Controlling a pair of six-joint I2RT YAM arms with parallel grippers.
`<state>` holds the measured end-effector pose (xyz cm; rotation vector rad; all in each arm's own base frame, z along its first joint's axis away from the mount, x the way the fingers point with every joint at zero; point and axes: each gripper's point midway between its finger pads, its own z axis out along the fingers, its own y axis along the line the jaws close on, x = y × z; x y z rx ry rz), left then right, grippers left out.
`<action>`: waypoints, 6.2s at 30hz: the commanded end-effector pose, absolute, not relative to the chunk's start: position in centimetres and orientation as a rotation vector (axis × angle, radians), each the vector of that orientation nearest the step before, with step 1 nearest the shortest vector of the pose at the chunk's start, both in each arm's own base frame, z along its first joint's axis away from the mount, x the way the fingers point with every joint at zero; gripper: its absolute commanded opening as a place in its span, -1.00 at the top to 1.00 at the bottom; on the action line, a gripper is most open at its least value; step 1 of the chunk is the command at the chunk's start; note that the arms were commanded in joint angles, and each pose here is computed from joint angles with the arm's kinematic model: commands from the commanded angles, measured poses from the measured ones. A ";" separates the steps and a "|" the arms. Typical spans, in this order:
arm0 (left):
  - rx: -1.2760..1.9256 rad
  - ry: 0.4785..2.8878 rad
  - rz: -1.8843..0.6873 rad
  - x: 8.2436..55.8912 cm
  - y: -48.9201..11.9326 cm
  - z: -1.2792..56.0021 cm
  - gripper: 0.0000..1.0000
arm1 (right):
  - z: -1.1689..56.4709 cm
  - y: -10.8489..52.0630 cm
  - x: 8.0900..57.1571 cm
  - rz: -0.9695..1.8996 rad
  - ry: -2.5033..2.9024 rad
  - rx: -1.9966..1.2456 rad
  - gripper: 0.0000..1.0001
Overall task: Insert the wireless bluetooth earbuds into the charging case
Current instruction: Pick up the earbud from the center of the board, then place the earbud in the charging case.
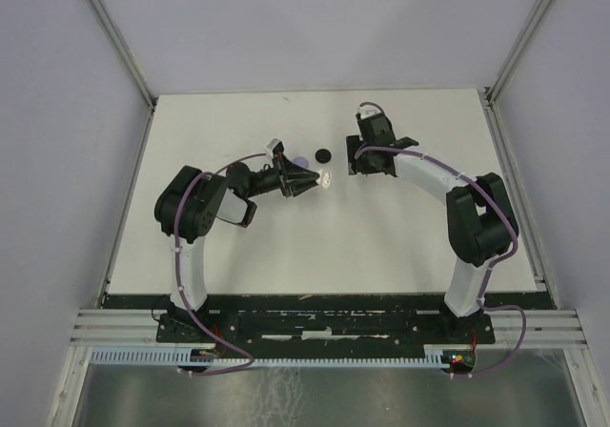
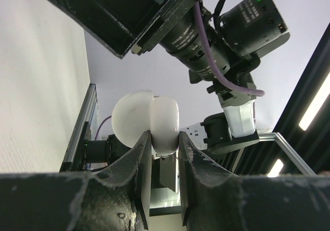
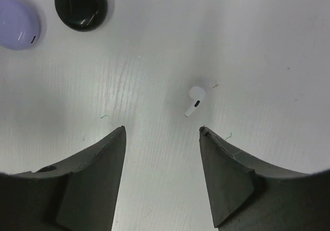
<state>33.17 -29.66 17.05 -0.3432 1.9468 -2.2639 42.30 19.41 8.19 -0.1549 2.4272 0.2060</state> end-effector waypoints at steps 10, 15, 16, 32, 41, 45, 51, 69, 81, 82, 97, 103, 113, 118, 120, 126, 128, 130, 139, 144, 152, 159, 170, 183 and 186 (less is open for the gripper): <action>-0.028 1.732 -2.239 31.8 -29.1 21.0 0.94 | 7.4 17.4 45.0 -0.053 2.478 -0.036 -0.27; -0.029 1.735 -2.237 31.8 -29.0 20.9 0.94 | 6.2 18.0 45.5 -0.038 2.494 -0.034 -0.22; -0.029 1.735 -2.236 31.8 -29.0 20.9 0.94 | 6.0 18.1 45.6 -0.037 2.498 -0.036 -0.20; -0.036 1.741 -2.233 31.9 -28.9 20.7 0.94 | 3.6 18.0 46.2 -0.064 2.546 -0.022 -0.04; -0.039 1.743 -2.233 32.0 -28.9 20.5 0.94 | 3.0 17.4 46.1 -0.062 2.573 0.002 0.00; -0.042 1.742 -2.233 32.0 -28.9 20.5 0.94 | 2.5 17.2 46.1 -0.054 2.588 0.014 0.03; -0.043 1.742 -2.235 32.1 -28.9 20.5 0.94 | 2.1 17.0 46.2 -0.041 2.608 0.019 0.09; -0.047 1.746 -2.233 32.2 -28.9 20.3 0.94 | 1.2 16.2 45.6 -0.041 2.637 0.036 0.27; -0.050 1.747 -2.233 32.3 -28.8 20.3 0.94 | 1.6 15.6 45.8 -0.061 2.629 0.034 0.61; -0.052 1.747 -2.232 32.3 -28.8 20.2 0.94 | 1.8 15.6 45.9 -0.057 2.620 0.030 0.63; -0.096 1.731 -2.263 33.4 -29.2 20.7 0.94 | 16.3 19.0 45.1 0.396 2.016 -0.102 0.72; -0.180 1.733 -2.292 34.6 -29.4 20.1 0.94 | 21.6 20.7 42.1 0.587 1.768 -0.206 0.73; -0.260 1.745 -2.357 35.4 -30.9 19.5 0.94 | 25.6 23.8 38.1 0.732 1.554 -0.394 0.77; -0.259 1.741 -2.375 35.3 -31.4 19.8 0.94 | 26.1 25.4 36.8 0.758 1.496 -0.483 0.78; -0.265 1.737 -2.383 35.3 -31.5 20.0 0.94 | 25.9 25.9 36.5 0.758 1.487 -0.507 0.79; -0.279 1.730 -2.398 35.0 -31.7 20.6 0.94 | 25.2 26.4 36.3 0.727 1.478 -0.544 0.83; -0.286 1.728 -2.402 34.8 -31.7 20.7 0.94 | 25.0 26.5 36.2 0.719 1.479 -0.553 0.84; -0.291 1.726 -2.409 34.7 -31.8 20.9 0.94 | 24.7 26.6 36.2 0.714 1.478 -0.562 0.84; -0.282 1.711 -2.427 34.4 -32.0 21.9 0.94 | 23.5 27.0 36.4 0.682 1.495 -0.585 0.85; -0.274 1.709 -2.430 34.0 -32.1 22.2 0.94 | 22.6 27.0 36.5 0.677 1.508 -0.586 0.87; -0.244 1.695 -2.435 33.4 -32.0 23.2 0.94 | 22.2 26.8 36.8 0.657 1.517 -0.585 0.88; -0.241 1.690 -2.440 33.4 -32.1 23.4 0.94 | 22.1 26.8 36.6 0.657 1.520 -0.590 0.88; -0.238 1.675 -2.443 33.7 -32.1 23.8 0.94 | 21.8 26.6 36.2 0.658 1.523 -0.595 0.85; -0.239 1.664 -2.446 34.0 -32.1 24.0 0.94 | 22.1 26.4 35.9 0.667 1.513 -0.578 0.33; -0.241 1.663 -2.446 34.1 -32.1 24.0 0.94 | 22.5 26.3 35.8 0.665 1.504 -0.573 0.31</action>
